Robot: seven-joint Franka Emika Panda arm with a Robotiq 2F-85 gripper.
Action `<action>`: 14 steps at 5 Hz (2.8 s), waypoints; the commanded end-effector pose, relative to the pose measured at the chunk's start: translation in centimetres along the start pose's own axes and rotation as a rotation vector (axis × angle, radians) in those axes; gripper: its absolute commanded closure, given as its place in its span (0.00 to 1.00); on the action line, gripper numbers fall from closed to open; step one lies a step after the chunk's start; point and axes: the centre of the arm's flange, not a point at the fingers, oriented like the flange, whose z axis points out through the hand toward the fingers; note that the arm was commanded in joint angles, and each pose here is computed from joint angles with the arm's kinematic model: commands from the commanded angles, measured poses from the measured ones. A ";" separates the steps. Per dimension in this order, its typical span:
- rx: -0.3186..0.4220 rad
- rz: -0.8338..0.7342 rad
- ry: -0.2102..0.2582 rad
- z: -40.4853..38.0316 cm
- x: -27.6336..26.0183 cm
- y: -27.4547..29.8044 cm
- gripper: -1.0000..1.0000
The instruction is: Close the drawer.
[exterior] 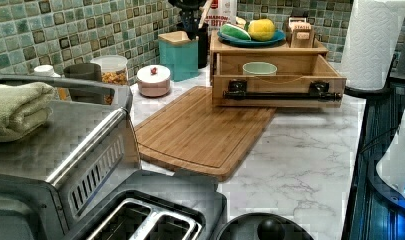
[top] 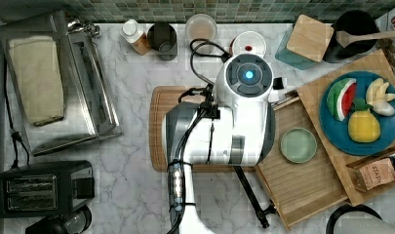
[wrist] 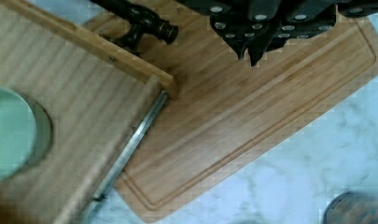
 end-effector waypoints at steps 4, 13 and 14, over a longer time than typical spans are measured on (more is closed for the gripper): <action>0.084 -0.796 0.065 8.2 -14.4 -1.8 1.00; -0.025 -0.982 -0.078 19.6 -14.9 14.5 1.00; -0.018 -0.941 -0.111 19.9 -14.8 14.8 1.00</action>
